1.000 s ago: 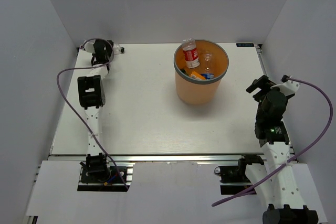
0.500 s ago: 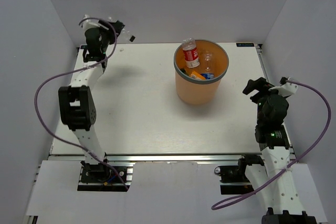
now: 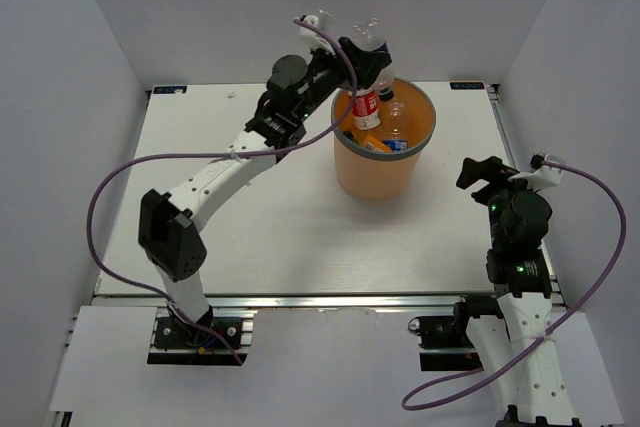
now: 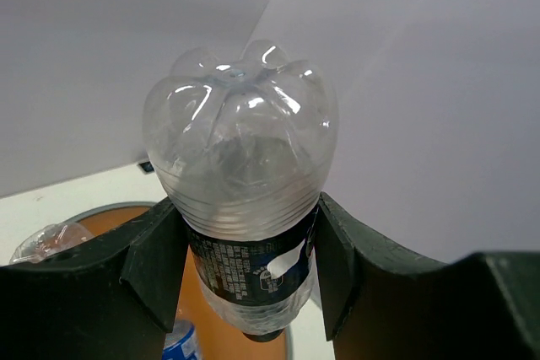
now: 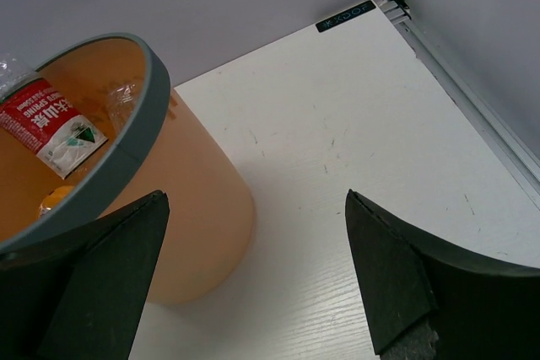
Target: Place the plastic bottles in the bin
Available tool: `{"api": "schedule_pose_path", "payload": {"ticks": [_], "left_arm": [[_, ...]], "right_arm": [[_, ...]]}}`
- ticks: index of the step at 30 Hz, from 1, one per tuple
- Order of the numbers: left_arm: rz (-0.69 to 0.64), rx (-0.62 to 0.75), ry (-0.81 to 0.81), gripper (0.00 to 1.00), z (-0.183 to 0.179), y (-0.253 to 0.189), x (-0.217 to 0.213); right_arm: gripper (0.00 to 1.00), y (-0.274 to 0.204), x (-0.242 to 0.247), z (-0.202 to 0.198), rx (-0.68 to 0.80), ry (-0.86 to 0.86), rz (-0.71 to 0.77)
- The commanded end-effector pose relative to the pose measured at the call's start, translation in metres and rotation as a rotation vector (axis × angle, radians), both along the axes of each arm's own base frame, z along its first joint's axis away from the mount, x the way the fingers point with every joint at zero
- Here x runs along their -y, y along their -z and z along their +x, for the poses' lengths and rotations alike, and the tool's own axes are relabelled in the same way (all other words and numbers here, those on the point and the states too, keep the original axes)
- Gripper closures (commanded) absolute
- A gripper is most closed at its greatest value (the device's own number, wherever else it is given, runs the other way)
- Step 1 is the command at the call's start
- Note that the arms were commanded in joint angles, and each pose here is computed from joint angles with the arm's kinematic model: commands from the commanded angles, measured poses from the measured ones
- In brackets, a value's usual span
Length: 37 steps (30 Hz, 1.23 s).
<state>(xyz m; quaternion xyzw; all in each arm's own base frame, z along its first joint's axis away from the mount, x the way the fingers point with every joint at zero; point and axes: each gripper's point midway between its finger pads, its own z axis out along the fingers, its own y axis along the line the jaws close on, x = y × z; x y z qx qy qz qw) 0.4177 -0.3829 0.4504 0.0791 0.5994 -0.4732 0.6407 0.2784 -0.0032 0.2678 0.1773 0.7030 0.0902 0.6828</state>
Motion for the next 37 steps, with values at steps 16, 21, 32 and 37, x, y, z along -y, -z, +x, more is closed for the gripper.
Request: {"api": "schedule_pose_path", "payload": {"ticks": [16, 21, 32, 37], "left_arm": [[0.311, 0.016, -0.17, 0.02, 0.011, -0.015, 0.002], [0.283, -0.018, -0.428, 0.02, -0.006, -0.03, -0.107], [0.157, -0.477, -1.092, 0.02, -0.097, 0.202, -0.371], [0.181, -0.533, -1.096, 0.02, -0.098, 0.225, -0.378]], "right_arm": [[0.11, -0.002, -0.001, -0.002, 0.01, -0.014, -0.028], [0.11, -0.002, -0.009, -0.001, 0.013, -0.056, -0.02], [0.11, 0.008, -0.006, 0.002, 0.052, -0.023, 0.047], [0.11, 0.01, -0.003, 0.004, 0.043, 0.0, 0.069]]}}
